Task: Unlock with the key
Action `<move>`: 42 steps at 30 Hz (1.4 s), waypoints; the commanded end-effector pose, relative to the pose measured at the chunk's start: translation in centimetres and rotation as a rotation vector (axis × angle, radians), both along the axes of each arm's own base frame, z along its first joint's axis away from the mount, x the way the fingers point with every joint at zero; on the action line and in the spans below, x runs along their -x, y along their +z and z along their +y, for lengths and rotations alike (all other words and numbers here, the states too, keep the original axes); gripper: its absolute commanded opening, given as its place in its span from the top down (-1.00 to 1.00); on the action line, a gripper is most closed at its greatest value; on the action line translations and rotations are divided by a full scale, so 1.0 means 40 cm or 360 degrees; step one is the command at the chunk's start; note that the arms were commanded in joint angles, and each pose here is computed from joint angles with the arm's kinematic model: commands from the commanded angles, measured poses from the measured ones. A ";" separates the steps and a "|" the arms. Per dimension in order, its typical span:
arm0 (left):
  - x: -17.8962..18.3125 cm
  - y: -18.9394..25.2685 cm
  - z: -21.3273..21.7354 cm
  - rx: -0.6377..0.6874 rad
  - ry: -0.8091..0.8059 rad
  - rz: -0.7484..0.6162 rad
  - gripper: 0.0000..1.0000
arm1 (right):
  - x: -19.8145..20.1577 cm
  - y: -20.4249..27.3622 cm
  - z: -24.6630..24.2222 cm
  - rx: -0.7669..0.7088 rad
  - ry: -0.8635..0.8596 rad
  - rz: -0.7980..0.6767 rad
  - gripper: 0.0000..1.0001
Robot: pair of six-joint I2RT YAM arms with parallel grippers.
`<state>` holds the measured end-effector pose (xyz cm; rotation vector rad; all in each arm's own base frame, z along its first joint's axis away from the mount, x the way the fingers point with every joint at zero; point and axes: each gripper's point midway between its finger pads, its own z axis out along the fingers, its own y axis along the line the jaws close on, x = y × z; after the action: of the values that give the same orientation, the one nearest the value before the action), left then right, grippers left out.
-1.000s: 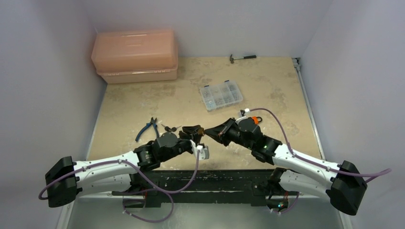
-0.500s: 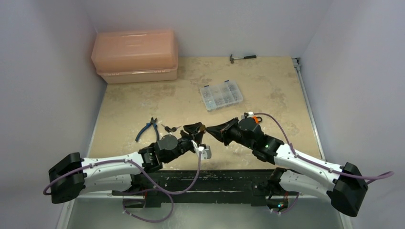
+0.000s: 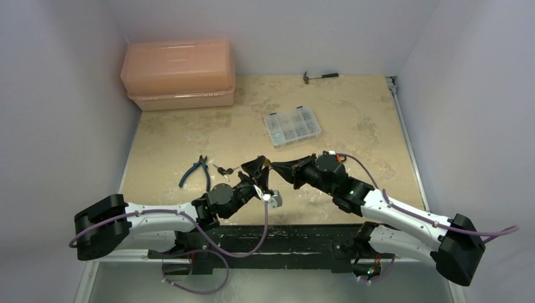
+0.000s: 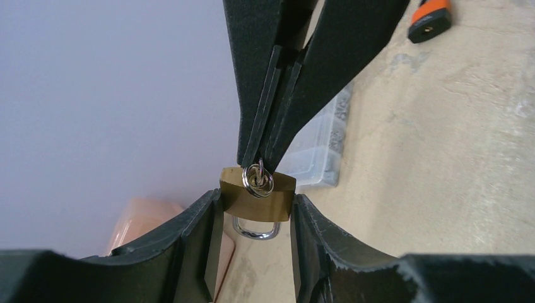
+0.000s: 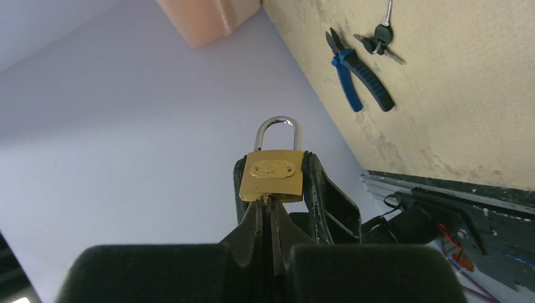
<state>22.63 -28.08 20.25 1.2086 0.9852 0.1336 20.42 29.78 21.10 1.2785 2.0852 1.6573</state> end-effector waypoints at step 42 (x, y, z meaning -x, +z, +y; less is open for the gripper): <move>0.113 0.108 -0.119 0.0208 -0.0698 0.0299 1.00 | 0.098 0.161 -0.166 0.1325 0.0763 -0.1628 -0.62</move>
<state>19.12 -31.49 21.12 1.3398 0.9389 -0.2864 16.96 22.35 26.76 -0.1420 1.9970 0.9653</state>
